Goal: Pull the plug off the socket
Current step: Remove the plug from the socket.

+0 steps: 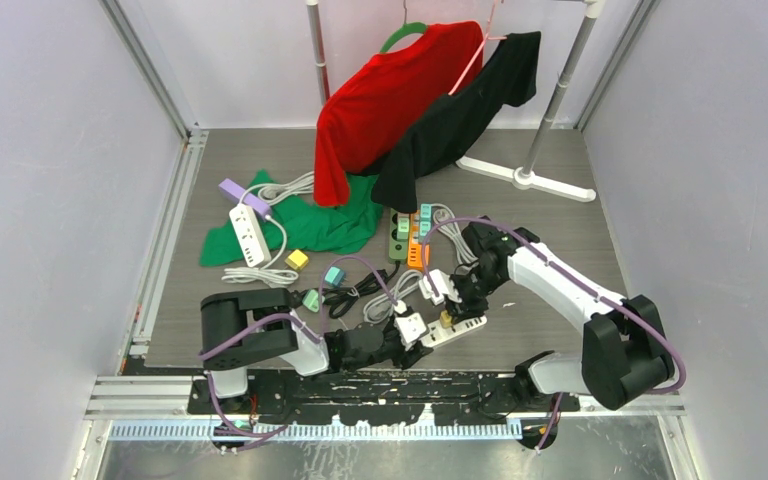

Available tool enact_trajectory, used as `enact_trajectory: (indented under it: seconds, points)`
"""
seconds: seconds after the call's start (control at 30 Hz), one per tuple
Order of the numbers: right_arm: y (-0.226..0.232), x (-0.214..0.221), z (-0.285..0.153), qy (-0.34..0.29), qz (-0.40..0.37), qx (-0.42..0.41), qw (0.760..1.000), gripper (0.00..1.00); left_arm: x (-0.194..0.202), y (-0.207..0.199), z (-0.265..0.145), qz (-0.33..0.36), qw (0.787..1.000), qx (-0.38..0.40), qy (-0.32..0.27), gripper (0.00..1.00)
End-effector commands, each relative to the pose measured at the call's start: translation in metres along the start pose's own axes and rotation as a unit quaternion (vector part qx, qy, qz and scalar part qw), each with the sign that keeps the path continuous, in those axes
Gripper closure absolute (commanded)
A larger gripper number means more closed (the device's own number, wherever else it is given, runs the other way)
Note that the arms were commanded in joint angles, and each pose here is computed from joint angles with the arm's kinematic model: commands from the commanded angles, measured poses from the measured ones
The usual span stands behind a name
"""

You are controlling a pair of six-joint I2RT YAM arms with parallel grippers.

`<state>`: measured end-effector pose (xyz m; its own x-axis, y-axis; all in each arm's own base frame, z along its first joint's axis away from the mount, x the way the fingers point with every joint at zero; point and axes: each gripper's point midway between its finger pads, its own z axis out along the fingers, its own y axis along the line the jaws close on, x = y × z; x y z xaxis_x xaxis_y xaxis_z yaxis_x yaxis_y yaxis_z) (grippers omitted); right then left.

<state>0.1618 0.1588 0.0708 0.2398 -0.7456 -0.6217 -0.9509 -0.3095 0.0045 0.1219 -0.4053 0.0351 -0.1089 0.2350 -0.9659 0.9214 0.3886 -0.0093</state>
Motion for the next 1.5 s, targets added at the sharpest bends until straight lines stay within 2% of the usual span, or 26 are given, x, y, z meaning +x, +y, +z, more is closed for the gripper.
enact_trajectory:
  seconds: [0.0, 0.13, 0.3, 0.47, 0.63, 0.73, 0.87, 1.0, 1.1, 1.23, 1.33, 1.47]
  points:
    - [0.007, -0.022, 0.010, -0.054, -0.016, -0.024, 0.998, 0.98, -0.010, 0.000, 0.002, 0.001, 1.000, 0.003, -0.007, 1.00]
    - [0.002, -0.022, 0.011, -0.052, -0.010, -0.018, 0.998, 0.99, -0.007, 0.004, -0.001, -0.008, 1.000, -0.002, -0.003, 1.00]
    - [-0.011, -0.007, 0.000, -0.004, 0.011, 0.014, 1.000, 0.99, 0.001, 0.013, -0.010, -0.030, 1.000, -0.008, -0.002, 1.00]
    - [0.009, 0.015, 0.000, 0.036, 0.006, -0.035, 0.999, 0.99, 0.005, 0.016, -0.014, -0.036, 0.999, -0.009, 0.001, 1.00]
    - [0.028, -0.006, 0.004, -0.021, -0.013, -0.095, 0.995, 0.99, 0.005, 0.016, -0.014, -0.032, 0.999, -0.009, 0.004, 1.00]
    - [0.029, -0.024, 0.009, -0.056, -0.020, -0.093, 0.994, 0.99, 0.005, 0.016, -0.012, -0.029, 1.000, -0.008, 0.010, 1.00]
    - [0.015, -0.030, 0.015, -0.059, 0.004, -0.069, 0.996, 0.99, 0.007, 0.014, -0.010, -0.025, 0.999, -0.003, 0.020, 1.00]
    - [-0.011, -0.021, 0.014, -0.028, 0.034, -0.007, 0.999, 0.99, 0.009, 0.014, -0.011, -0.025, 0.999, -0.004, 0.023, 1.00]
    - [-0.022, -0.007, 0.005, 0.017, 0.043, 0.025, 0.999, 0.99, 0.012, 0.015, -0.012, -0.026, 0.999, -0.006, 0.027, 1.00]
    - [-0.007, 0.015, -0.003, 0.061, 0.018, 0.001, 0.998, 0.98, 0.014, 0.017, -0.014, -0.027, 0.999, -0.008, 0.028, 1.00]
    - [0.012, 0.014, 0.000, 0.047, -0.012, -0.047, 0.998, 0.98, 0.015, 0.018, -0.015, -0.028, 0.999, -0.009, 0.028, 1.00]
    - [0.030, -0.009, 0.005, -0.025, -0.042, -0.092, 0.995, 0.99, 0.014, 0.018, -0.014, -0.028, 0.999, -0.009, 0.027, 1.00]
